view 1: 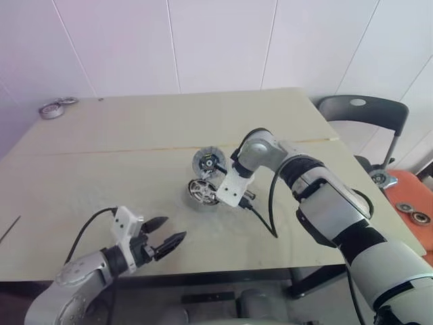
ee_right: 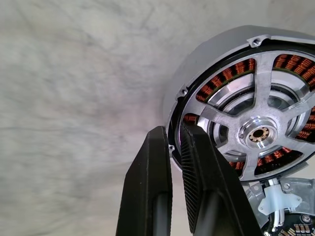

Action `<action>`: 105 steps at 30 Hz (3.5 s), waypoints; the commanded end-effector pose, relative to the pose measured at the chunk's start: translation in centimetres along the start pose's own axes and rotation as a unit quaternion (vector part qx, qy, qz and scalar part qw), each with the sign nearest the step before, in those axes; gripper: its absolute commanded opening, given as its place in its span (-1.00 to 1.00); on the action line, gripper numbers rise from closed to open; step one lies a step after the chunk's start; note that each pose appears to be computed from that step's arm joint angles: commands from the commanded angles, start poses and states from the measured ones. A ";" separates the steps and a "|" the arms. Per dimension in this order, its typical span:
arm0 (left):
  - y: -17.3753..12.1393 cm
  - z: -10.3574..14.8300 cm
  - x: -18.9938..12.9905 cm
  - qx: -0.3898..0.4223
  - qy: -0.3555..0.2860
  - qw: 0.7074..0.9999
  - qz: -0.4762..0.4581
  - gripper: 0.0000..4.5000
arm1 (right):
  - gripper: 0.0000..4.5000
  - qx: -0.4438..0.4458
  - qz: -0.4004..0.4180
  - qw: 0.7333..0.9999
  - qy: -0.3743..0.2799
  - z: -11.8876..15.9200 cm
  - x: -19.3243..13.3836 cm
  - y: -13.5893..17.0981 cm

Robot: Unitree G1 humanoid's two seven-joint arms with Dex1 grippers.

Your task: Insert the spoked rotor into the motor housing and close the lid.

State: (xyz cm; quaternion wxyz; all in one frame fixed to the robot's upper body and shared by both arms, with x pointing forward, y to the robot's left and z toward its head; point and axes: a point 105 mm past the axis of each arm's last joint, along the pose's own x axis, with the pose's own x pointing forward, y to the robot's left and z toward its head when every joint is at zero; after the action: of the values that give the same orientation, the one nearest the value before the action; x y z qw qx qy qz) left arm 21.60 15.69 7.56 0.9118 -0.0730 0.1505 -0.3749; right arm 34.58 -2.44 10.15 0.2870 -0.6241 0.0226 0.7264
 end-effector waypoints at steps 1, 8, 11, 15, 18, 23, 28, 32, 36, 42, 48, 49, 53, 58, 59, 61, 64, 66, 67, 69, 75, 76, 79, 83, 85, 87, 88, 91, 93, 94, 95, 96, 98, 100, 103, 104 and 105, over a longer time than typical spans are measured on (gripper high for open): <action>-0.2 0.8 0.4 0.018 -0.014 1.000 -0.012 0.81 | -0.97 0.015 -0.017 1.000 0.019 0.0 -2.1 -1.4; -0.3 0.7 1.1 0.016 -0.014 0.999 -0.023 0.81 | -0.97 0.064 0.016 0.997 0.025 -0.2 -2.2 0.2; -0.3 0.8 1.4 0.018 -0.012 0.999 -0.032 0.81 | -0.97 0.119 0.028 0.992 0.023 -0.3 -1.8 1.0; -0.4 0.9 1.7 0.019 -0.009 0.999 -0.045 0.81 | -0.97 0.218 0.037 0.975 0.014 -0.2 -0.7 1.4; -0.6 1.0 2.0 0.019 -0.006 0.998 -0.054 0.81 | -0.97 0.273 0.037 0.961 0.012 0.0 -0.2 1.2; -0.5 1.2 2.2 0.022 -0.001 0.998 -0.062 0.81 | -0.97 0.364 0.047 0.930 -0.002 0.9 0.7 0.8; -0.7 1.6 3.0 0.023 -0.002 0.997 -0.076 0.81 | -0.97 0.422 0.075 0.903 -0.011 1.8 0.4 1.6; -0.8 1.6 3.6 0.021 -0.004 0.996 -0.085 0.81 | -0.97 0.440 0.097 0.892 -0.025 2.9 -0.6 2.1; -0.8 1.8 4.3 0.020 -0.011 0.996 -0.089 0.81 | -0.97 0.452 0.105 0.885 -0.028 3.0 -0.7 2.3; -1.0 2.0 4.2 0.023 -0.012 0.995 -0.093 0.81 | -0.97 0.415 0.081 0.906 -0.017 2.7 0.1 1.8; -0.8 2.1 4.0 0.026 -0.011 0.996 -0.089 0.81 | -0.42 0.413 0.068 0.908 -0.016 2.6 0.7 1.5; -0.8 2.1 3.9 0.026 -0.011 0.996 -0.089 0.81 | -0.27 0.418 0.071 0.906 -0.018 2.7 0.7 1.5; -0.7 2.2 3.8 0.027 -0.012 0.996 -0.087 0.81 | -0.01 0.442 0.059 0.895 -0.020 2.7 0.6 0.6; -0.5 2.3 3.8 0.029 -0.014 0.996 -0.085 0.81 | -0.01 0.404 0.049 0.913 -0.035 3.5 -0.8 -0.3; -0.5 2.4 3.9 0.030 -0.015 0.996 -0.086 0.81 | -0.01 0.382 0.037 0.923 -0.039 3.7 -1.5 -0.6; -0.4 2.4 3.9 0.030 -0.016 0.996 -0.087 0.81 | -0.01 0.326 0.006 0.945 -0.022 3.6 -2.4 -1.0; -0.4 2.4 4.2 0.030 -0.016 0.995 -0.090 0.81 | -0.01 0.271 -0.029 0.962 -0.019 3.6 -3.1 -1.3; -0.4 2.5 4.3 0.031 -0.016 0.995 -0.093 0.81 | -0.01 0.249 -0.041 0.967 -0.022 3.7 -3.3 -1.3; -0.4 2.5 4.4 0.031 -0.016 0.995 -0.095 0.81 | -0.01 0.236 -0.049 0.970 -0.023 3.7 -3.5 -1.3; -0.3 2.6 4.5 0.032 -0.015 0.995 -0.098 0.81 | -0.01 0.211 -0.061 0.976 -0.015 3.4 -3.8 -1.0; 0.1 2.7 4.6 0.035 -0.011 0.994 -0.104 0.81 | -0.01 0.049 -0.091 0.994 0.039 2.0 -5.4 1.7; 0.0 2.7 4.6 0.035 -0.011 0.994 -0.107 0.81 | -0.01 0.027 -0.083 0.995 0.049 1.8 -5.6 2.5; 0.0 2.6 4.6 0.035 -0.009 0.993 -0.112 0.81 | -0.01 -0.009 -0.065 0.996 0.056 1.9 -5.7 4.1; -0.1 2.6 5.0 0.034 -0.008 0.993 -0.115 0.81 | -0.01 -0.050 -0.062 0.995 0.060 2.1 -5.0 5.0; -0.2 2.6 5.1 0.033 -0.008 0.992 -0.119 0.81 | -0.01 -0.063 -0.072 0.993 0.066 1.9 -4.7 4.8; -0.2 2.6 5.1 0.033 -0.007 0.992 -0.121 0.81 | -0.01 -0.063 -0.080 0.993 0.060 2.2 -4.2 4.5; -0.2 2.6 5.1 0.033 -0.007 0.992 -0.121 0.81 | -0.01 -0.061 -0.084 0.993 0.057 2.3 -4.1 4.3; -0.2 2.7 5.1 0.034 -0.006 0.992 -0.122 0.81 | -0.01 -0.063 -0.092 0.992 0.064 2.1 -3.3 3.8; -0.1 2.8 5.0 0.036 -0.006 0.992 -0.121 0.81 | -0.01 -0.062 -0.092 0.992 0.064 2.2 -3.1 3.6; -0.1 2.8 4.9 0.036 -0.006 0.992 -0.120 0.81 | -0.01 -0.060 -0.091 0.992 0.064 2.2 -3.1 3.6; -0.1 2.8 4.9 0.036 -0.006 0.992 -0.120 0.81 | -0.01 -0.059 -0.091 0.992 0.064 2.1 -2.9 3.6; -0.1 2.8 5.0 0.036 -0.006 0.992 -0.119 0.81 | -0.01 -0.054 -0.089 0.992 0.065 1.9 -2.7 3.6; -0.1 2.9 5.0 0.036 -0.007 0.992 -0.118 0.81 | -0.01 -0.043 -0.087 0.993 0.065 1.6 -2.3 3.7; -0.3 2.8 5.0 0.035 -0.009 0.992 -0.118 0.81 | -0.01 -0.039 -0.081 0.993 0.071 1.1 -1.7 4.0; -0.4 2.7 4.9 0.032 -0.010 0.993 -0.117 0.81 | -0.01 -0.042 -0.066 0.994 0.070 1.0 -1.6 4.7; -0.4 2.6 4.9 0.031 -0.010 0.993 -0.116 0.81 | -0.01 -0.042 -0.065 0.994 0.072 1.0 -1.7 4.8; -0.3 2.6 4.8 0.031 -0.010 0.993 -0.115 0.81 | -0.01 -0.044 -0.066 0.994 0.076 0.9 -1.8 4.8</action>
State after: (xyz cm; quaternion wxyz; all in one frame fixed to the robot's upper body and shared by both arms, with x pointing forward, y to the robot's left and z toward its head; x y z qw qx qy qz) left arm 25.45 12.20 8.02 0.8637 -0.0766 0.1414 -0.4776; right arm 31.57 -6.77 9.63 0.3049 -0.6813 -0.0181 0.6652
